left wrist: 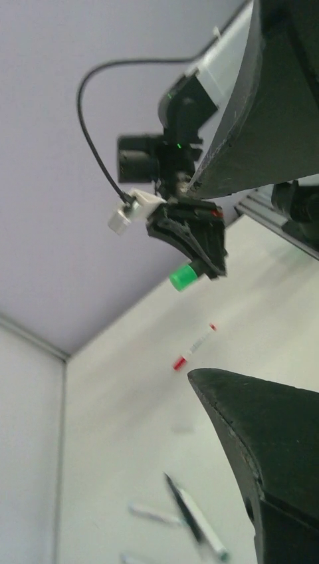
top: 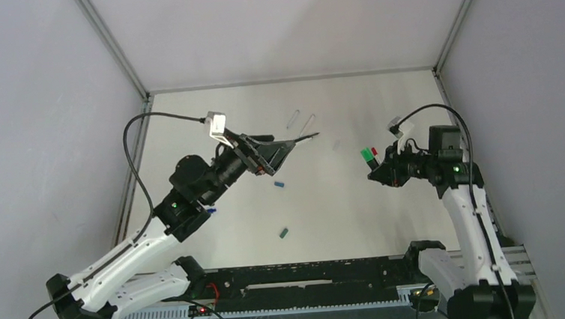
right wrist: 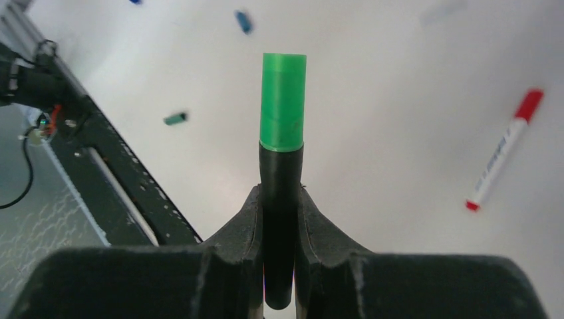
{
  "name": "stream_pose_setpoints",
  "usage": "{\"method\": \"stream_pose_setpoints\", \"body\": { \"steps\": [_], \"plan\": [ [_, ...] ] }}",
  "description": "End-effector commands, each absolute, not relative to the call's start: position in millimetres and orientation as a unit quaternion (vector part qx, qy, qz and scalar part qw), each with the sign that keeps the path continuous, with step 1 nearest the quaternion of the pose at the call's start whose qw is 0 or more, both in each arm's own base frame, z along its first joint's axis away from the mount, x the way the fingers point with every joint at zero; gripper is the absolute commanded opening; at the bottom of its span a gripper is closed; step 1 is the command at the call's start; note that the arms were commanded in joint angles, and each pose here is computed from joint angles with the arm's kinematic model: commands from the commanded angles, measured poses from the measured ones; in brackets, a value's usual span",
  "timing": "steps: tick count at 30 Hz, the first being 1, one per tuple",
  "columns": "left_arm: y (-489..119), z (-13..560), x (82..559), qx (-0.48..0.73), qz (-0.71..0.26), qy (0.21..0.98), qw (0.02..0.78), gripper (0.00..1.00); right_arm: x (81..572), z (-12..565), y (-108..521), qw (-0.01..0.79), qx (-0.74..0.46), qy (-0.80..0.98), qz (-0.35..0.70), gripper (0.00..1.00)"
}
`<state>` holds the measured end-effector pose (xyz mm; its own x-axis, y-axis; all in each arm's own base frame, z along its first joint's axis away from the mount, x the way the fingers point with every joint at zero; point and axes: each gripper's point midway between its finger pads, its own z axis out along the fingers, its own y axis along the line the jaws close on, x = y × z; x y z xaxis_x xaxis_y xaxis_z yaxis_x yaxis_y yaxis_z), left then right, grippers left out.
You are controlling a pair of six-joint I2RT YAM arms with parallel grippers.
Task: Insert the pens into the pen caps
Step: Place the pen at the center of the board.
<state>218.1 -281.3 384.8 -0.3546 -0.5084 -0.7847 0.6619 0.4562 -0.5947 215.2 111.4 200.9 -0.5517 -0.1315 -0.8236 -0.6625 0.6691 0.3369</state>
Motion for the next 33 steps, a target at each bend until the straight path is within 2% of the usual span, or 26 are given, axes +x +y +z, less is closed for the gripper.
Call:
{"method": "stream_pose_setpoints", "body": {
  "steps": [1, 8, 16, 24, 31, 33],
  "plan": [
    [-256, 330, 236, 0.003, -0.459, 0.693, 0.556, 1.0, 235, 166, 84, 0.372, -0.225, 0.86, 0.265, 0.03],
    [-241, 259, 242, -0.043, -0.428, 0.739, 0.519, 0.98, 258, 111, 71, 0.263, -0.196, 0.906, 0.267, 0.12],
    [-224, 183, 239, -0.032, -0.329, 0.824, 0.461, 0.95, 281, 62, 65, 0.209, -0.137, 0.932, 0.261, 0.18],
    [-219, 151, 235, -0.021, -0.286, 0.861, 0.42, 0.93, 280, 36, 57, 0.175, -0.126, 0.945, 0.245, 0.25],
    [-220, 151, 237, -0.013, -0.277, 0.869, 0.411, 0.92, 283, 31, 43, 0.176, -0.112, 0.952, 0.222, 0.44],
    [-221, 153, 238, -0.007, -0.276, 0.868, 0.413, 0.92, 284, 35, 38, 0.184, -0.104, 0.951, 0.226, 0.46]
  ]
}}
